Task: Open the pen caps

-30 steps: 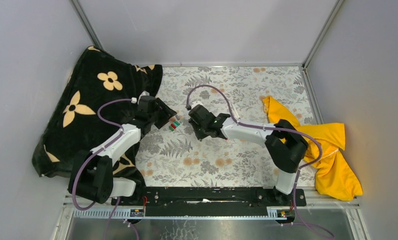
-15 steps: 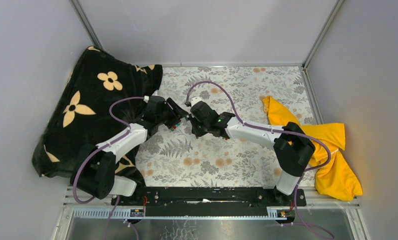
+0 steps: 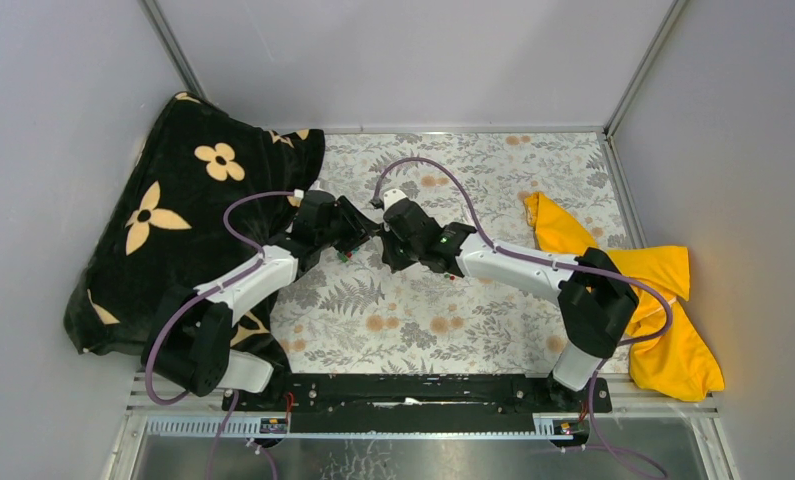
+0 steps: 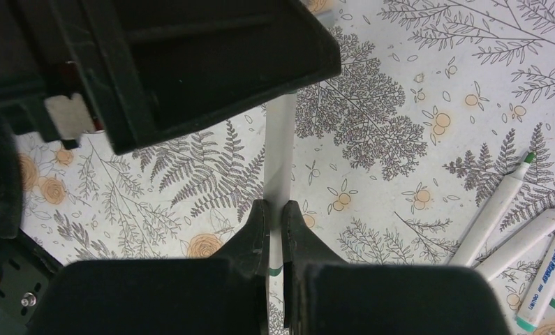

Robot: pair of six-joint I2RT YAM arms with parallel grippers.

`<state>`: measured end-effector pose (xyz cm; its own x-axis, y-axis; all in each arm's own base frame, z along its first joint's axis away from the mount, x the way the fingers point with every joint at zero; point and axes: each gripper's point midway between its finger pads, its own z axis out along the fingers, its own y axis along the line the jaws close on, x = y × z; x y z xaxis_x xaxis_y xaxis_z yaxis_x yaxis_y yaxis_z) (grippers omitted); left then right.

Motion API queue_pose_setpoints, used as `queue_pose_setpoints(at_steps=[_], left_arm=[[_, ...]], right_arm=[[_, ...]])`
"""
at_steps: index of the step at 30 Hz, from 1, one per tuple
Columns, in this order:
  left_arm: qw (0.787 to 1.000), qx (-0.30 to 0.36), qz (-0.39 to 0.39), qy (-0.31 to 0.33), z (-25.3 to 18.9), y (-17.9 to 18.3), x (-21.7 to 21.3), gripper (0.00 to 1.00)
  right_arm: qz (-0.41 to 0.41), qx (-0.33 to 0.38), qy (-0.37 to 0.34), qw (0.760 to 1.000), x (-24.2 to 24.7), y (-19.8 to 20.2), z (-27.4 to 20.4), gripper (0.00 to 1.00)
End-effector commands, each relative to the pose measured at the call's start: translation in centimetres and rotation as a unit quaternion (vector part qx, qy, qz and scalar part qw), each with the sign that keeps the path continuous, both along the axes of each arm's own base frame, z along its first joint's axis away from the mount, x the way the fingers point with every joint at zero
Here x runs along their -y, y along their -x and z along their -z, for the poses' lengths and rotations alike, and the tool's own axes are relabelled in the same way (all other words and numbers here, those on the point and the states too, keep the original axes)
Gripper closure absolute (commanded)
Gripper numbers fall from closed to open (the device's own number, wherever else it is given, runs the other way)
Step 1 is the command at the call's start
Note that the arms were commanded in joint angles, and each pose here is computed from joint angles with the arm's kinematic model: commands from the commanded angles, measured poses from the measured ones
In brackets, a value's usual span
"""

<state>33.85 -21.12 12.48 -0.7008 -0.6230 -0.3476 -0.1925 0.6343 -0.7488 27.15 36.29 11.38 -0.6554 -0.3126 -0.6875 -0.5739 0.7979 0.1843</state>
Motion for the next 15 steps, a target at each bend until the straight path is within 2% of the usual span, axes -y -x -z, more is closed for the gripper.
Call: queue_pose_setpoints(at_steps=[1, 7, 15], left_arm=[[0.999, 0.031, -0.004, 0.015, -1.70, -1.35, 0.78, 0.51], [0.999, 0.040, -0.008, 0.015, -2.32, -1.71, 0.75, 0.55], [0.999, 0.044, -0.007, 0.019, -2.62, -1.90, 0.95, 0.75]], right_arm=[[-0.010, 0.034, -0.039, 0.999, -0.98, -0.16, -3.62, 1.00], [-0.013, 0.031, -0.039, 0.999, -0.76, 0.12, -3.60, 1.00], [-0.012, 0.030, -0.036, 0.999, -0.42, 0.31, -3.42, 1.00]])
